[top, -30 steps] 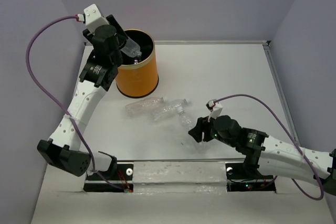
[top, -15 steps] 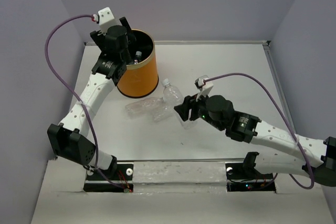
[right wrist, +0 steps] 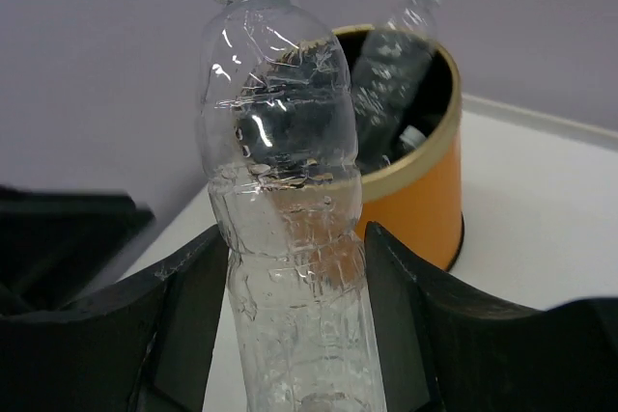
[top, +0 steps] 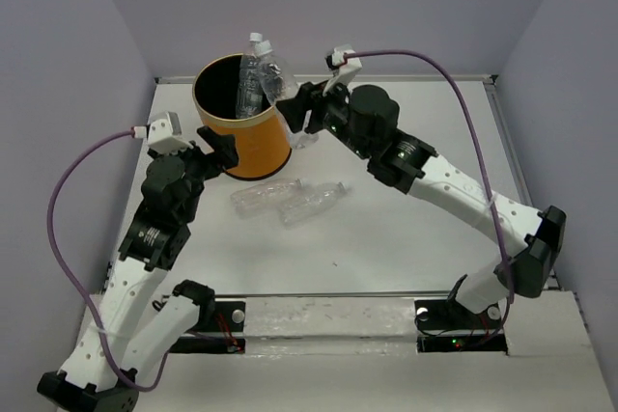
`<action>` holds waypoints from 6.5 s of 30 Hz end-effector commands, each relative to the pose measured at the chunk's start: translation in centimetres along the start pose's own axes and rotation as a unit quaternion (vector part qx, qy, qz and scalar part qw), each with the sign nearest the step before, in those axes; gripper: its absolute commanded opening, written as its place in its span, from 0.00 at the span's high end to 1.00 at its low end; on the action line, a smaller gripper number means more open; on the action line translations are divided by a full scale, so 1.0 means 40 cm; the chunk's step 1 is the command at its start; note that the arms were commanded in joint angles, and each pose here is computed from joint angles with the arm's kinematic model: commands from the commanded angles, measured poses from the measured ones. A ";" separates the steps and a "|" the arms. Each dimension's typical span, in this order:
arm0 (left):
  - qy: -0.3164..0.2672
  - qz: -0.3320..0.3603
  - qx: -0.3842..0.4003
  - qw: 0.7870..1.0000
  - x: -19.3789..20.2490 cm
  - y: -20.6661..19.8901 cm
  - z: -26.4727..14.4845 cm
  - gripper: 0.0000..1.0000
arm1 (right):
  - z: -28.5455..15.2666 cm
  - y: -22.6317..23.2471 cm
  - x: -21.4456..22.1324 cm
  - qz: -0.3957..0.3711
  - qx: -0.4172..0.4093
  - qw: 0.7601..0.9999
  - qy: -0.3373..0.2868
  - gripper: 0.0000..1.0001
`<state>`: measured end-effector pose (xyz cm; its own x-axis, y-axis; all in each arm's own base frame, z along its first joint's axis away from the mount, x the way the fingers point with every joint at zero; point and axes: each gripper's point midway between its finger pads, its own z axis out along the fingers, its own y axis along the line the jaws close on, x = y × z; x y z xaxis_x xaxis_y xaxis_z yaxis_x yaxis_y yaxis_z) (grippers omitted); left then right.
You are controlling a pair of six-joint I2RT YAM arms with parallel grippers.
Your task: Put the plastic bottles in the bin
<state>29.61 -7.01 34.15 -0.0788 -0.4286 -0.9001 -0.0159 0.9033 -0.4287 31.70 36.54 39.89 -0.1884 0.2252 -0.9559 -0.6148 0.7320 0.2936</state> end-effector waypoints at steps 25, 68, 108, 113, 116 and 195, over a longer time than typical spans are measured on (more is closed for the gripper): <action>0.214 -0.062 0.106 0.969 0.374 0.009 -0.138 0.05 | 0.467 0.079 -0.024 0.016 -0.141 0.972 -0.189 0.72; 0.294 0.178 0.225 0.911 0.577 -0.282 -0.088 0.04 | -0.200 -0.277 0.233 0.113 0.100 0.988 -0.029 0.99; 0.284 0.216 0.206 0.911 0.735 -0.385 -0.019 0.40 | -0.511 -0.353 0.336 0.161 0.153 0.975 0.017 0.19; 0.209 0.148 0.199 0.946 0.551 -0.383 -0.041 0.56 | -0.486 -0.346 0.325 0.181 0.152 0.972 0.011 0.16; 0.172 0.110 0.183 0.962 0.456 -0.353 -0.054 0.57 | -0.445 -0.324 0.350 0.189 0.131 0.973 0.034 0.16; -0.192 0.181 -0.266 0.927 -0.181 0.054 0.451 0.57 | -0.089 -0.218 0.105 0.077 0.092 0.991 -0.065 0.80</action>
<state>48.13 -3.96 38.17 0.0861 0.0254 -0.9960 -0.4855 0.8740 -0.0197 32.26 29.98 25.99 -0.3441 0.3879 -0.8551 -0.4092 0.7577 0.5084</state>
